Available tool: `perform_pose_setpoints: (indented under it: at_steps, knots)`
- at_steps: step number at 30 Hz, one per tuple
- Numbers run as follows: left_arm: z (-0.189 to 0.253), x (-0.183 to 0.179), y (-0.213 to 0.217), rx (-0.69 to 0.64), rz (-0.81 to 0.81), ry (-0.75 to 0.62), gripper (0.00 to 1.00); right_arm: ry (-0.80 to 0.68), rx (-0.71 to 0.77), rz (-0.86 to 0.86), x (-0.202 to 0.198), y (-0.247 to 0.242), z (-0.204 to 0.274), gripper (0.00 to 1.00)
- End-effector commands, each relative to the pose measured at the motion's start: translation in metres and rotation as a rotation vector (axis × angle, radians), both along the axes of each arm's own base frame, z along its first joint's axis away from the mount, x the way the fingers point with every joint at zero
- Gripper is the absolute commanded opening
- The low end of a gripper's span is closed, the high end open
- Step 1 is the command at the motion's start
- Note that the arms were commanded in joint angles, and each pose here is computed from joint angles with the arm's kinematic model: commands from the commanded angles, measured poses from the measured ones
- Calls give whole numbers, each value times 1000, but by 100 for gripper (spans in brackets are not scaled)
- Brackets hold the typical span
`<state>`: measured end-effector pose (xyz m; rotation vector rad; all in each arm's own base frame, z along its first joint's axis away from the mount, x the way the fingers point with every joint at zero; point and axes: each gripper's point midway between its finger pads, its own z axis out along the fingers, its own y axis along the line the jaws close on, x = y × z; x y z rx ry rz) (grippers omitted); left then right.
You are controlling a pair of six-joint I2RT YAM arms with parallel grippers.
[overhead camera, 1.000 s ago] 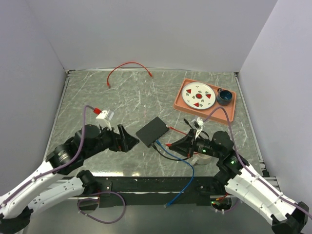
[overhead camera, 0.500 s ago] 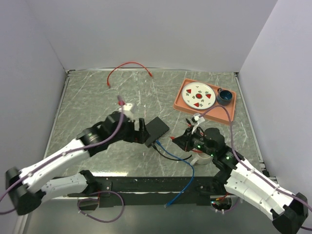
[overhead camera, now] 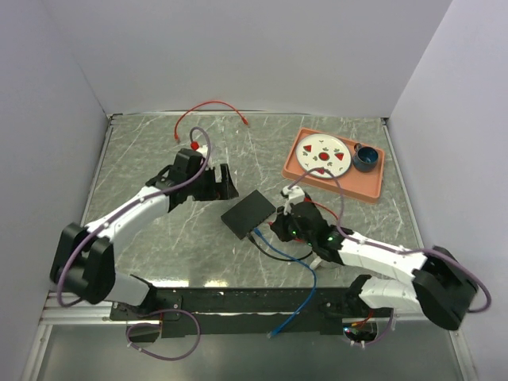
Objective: Insert the plug into the switch port
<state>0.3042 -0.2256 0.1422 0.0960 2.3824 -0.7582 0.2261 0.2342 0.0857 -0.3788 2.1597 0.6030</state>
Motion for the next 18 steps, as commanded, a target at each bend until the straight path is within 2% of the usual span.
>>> perform_pose_setpoints:
  at_steps: [1, 9, 13, 18]
  knots:
    - [11, 24, -11, -51, -77, -47, 97, -116, 20, -28, 28, 27, 21, 0]
    - [-8, 33, -3, -66, -117, -16, 97, -125, 112, 3, 15, 46, 14, 0]
    - [-15, 40, -6, -84, -126, 7, 97, -131, 88, -7, 16, 45, 4, 0]
    - [-20, 47, -6, -84, -125, 11, 97, -247, 85, -42, 27, 37, 8, 0]
